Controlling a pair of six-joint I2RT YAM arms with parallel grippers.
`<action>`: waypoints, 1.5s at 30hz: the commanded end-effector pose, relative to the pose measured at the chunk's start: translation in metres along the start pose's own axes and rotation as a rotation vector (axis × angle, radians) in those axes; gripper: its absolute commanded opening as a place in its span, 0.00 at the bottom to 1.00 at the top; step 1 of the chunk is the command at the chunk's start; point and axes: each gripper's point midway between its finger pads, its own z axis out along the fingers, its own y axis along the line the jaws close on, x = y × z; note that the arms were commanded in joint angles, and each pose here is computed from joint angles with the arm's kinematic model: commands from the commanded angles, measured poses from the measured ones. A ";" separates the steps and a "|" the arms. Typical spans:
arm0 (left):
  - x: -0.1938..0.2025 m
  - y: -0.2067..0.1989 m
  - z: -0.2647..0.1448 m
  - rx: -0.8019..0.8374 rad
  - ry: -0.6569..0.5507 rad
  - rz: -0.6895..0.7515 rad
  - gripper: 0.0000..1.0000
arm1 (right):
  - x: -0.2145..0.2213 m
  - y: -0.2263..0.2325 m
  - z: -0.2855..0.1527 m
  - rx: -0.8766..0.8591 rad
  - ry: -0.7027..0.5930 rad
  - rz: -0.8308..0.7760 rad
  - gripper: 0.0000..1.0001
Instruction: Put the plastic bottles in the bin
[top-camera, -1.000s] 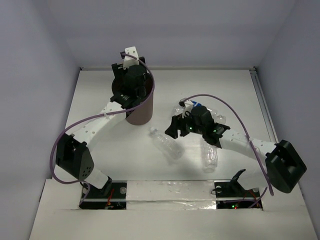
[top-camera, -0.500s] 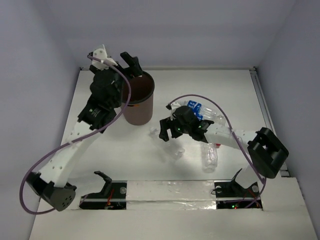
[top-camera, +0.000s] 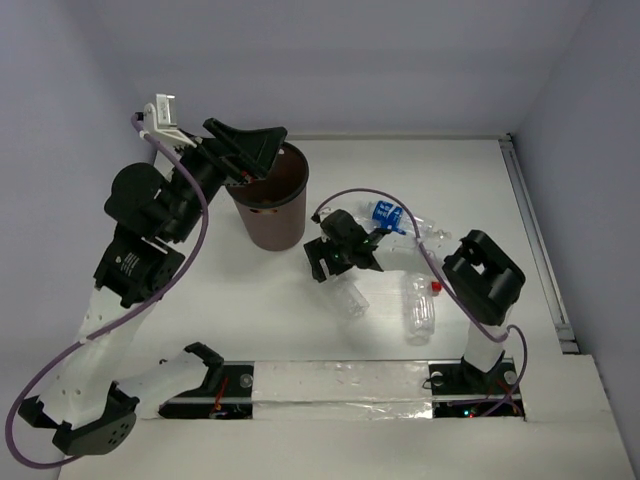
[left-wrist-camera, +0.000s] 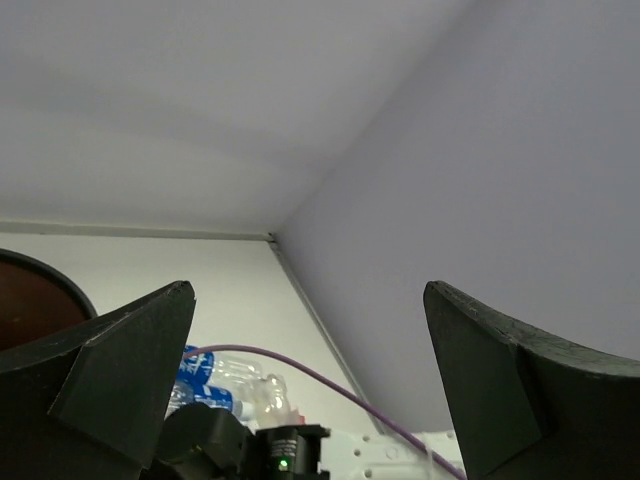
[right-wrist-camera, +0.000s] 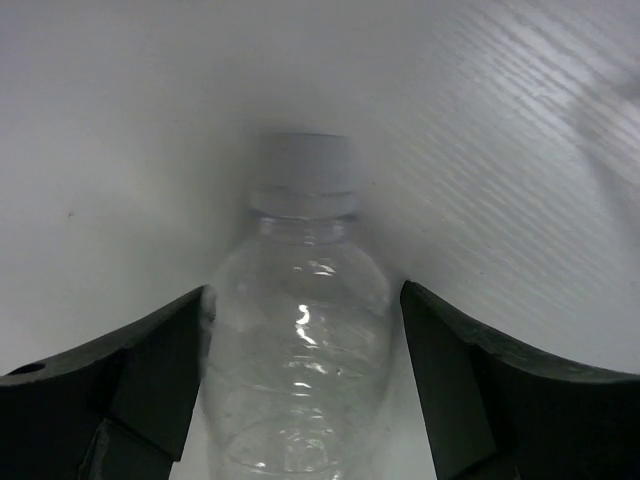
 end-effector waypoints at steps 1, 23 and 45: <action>0.005 -0.021 -0.014 0.104 0.048 -0.027 0.99 | -0.005 -0.002 0.003 0.033 0.006 -0.016 0.80; 0.007 -0.022 -0.023 0.155 0.015 -0.028 0.99 | -0.135 0.051 -0.175 -0.177 -0.471 0.024 0.31; -0.002 0.048 -0.071 -0.129 -0.124 0.096 0.99 | -0.310 0.065 -0.326 -0.334 -1.039 0.059 0.31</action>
